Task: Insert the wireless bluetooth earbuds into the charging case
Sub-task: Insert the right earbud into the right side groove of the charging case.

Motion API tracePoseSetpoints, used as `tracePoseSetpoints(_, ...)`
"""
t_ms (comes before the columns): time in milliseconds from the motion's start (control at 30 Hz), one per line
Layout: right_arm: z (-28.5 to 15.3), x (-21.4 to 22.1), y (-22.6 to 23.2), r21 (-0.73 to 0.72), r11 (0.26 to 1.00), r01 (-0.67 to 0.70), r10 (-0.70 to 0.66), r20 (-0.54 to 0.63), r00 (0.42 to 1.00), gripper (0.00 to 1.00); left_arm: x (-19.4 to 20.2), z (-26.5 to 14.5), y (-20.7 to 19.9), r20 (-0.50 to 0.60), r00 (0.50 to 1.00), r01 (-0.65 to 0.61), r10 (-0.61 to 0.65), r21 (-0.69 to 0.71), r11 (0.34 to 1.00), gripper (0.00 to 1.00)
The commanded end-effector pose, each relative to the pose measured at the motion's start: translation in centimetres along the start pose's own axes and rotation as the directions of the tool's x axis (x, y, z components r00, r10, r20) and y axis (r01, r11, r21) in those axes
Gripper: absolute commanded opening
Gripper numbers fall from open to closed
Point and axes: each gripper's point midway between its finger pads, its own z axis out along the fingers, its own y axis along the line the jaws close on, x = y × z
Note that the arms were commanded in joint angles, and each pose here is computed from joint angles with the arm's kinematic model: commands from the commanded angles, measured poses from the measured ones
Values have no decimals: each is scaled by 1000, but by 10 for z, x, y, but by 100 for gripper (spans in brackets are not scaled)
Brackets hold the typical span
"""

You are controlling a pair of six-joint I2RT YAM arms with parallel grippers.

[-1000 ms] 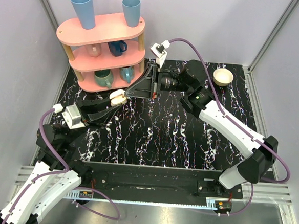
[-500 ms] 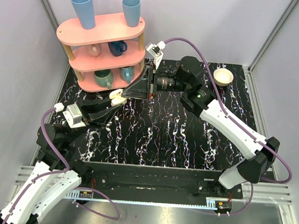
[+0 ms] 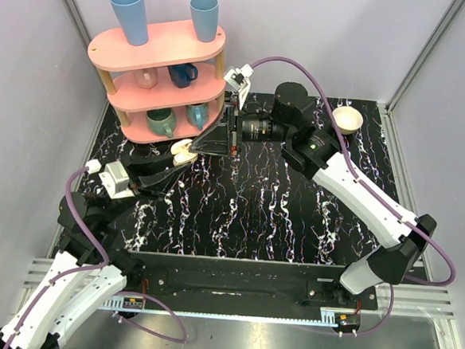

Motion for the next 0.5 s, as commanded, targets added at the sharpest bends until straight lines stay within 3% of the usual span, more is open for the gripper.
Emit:
tracePoseSetpoints(0,8,10,-12,32,999,9,-7,-45,999,18,-34,0,-8,103,994,-44,40,32,999,0)
tracePoseSetpoints(300,9,15,-19,68,996,51,-46,-79,996,24,-40,0,-10,123,992,-40,34,43,998,0)
tracePoseSetpoints(400,7,14,-19,78,995,68,-61,-84,995,38,-40,-1,-10,125,991,-41,36,38,998,0)
tracePoseSetpoints(467,7,12,-18,79,994,79,-73,-78,994,41,-40,-1,-9,127,991,-40,36,34,999,0)
